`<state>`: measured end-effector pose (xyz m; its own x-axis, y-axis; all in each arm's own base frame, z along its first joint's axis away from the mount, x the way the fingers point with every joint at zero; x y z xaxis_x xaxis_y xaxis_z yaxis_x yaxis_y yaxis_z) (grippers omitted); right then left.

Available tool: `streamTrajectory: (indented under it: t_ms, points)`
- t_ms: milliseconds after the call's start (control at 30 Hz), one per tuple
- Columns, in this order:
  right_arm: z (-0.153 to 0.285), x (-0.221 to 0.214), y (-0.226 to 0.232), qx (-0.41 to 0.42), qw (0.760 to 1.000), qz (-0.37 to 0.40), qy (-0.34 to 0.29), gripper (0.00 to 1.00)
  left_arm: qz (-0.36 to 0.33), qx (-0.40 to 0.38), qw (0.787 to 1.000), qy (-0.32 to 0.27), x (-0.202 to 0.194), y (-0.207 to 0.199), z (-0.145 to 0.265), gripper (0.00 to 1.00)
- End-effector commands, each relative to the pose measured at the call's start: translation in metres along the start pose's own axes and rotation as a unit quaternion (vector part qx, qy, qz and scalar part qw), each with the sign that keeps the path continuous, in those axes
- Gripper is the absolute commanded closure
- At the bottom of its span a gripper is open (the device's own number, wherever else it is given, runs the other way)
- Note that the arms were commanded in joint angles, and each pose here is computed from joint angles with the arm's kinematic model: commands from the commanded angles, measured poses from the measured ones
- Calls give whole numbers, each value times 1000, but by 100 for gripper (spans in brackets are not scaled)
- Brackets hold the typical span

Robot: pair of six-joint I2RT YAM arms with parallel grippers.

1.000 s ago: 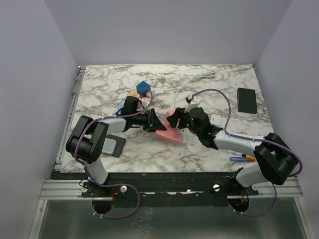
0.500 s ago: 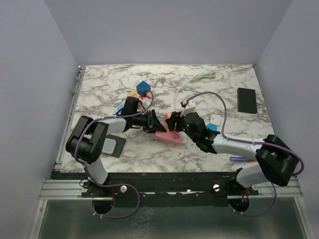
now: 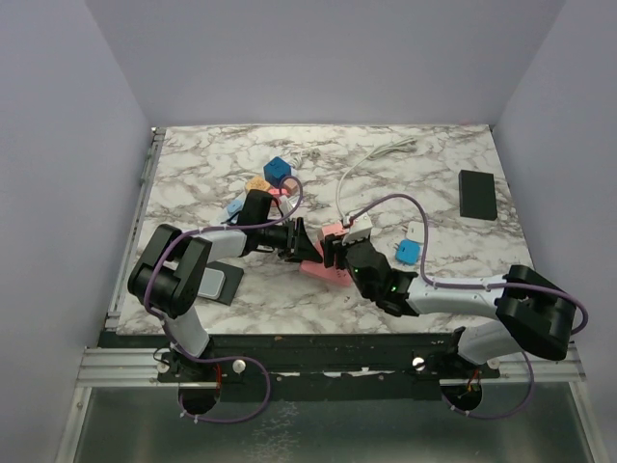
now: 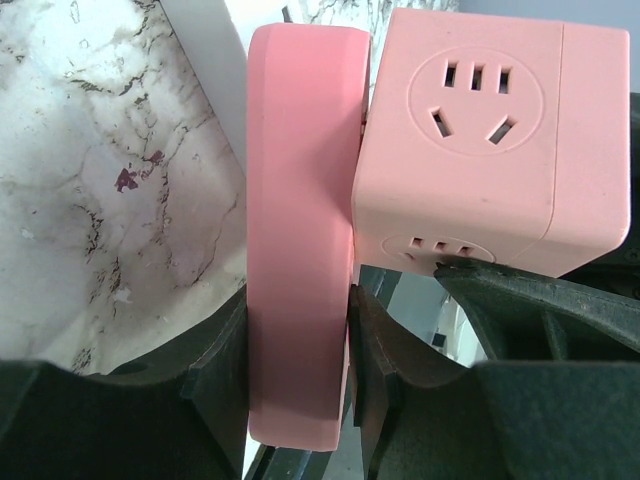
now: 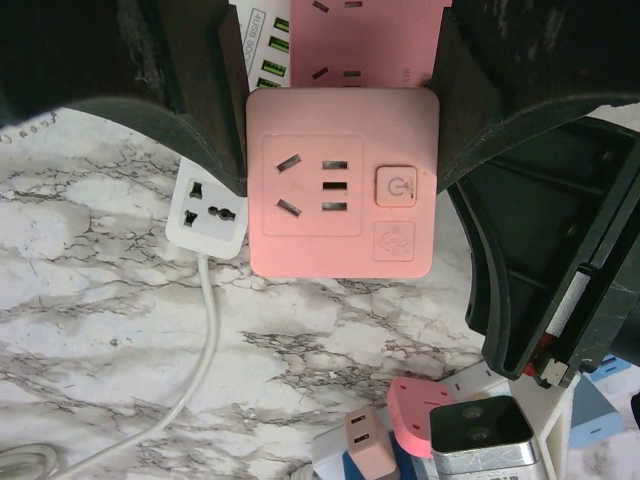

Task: Pull the plug off the socket
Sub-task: Remove the plug from the socket.

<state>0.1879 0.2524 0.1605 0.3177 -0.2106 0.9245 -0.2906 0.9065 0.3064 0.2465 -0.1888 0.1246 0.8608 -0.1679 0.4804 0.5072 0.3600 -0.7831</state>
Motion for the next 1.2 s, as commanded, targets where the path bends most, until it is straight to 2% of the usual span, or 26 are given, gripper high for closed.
streamTrajectory:
  t_ms: [0,200,533,900,1167]
  points:
    - [2,0,6,-4,1000,1,-19,100,-16,78,997,-24,1,16,-2,97]
    - [-7,6,1,-13,998,-57,6,99,-18,83,996,-22,1,17,-2,100]
    - [-25,28,-48,8,985,-165,56,99,-17,84,996,-19,1,19,-3,100]
    - [-30,24,-50,4,986,-150,74,99,-16,86,996,-18,0,20,-3,100]
    - [-12,22,-36,-23,992,-118,39,99,-14,95,995,-17,-1,21,-3,100]
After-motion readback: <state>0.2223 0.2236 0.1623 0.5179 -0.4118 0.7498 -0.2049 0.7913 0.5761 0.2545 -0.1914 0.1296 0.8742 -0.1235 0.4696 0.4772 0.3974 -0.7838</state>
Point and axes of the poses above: each gripper's point midway between its finger pads, its own z axis back along the fingers, its own y axis along the line the jaws close on, x = y × z, the point moved 10 cm from there along z, back along the fingers, and after that the axes turned 15 degrees about -z, right-handed, at the moved point
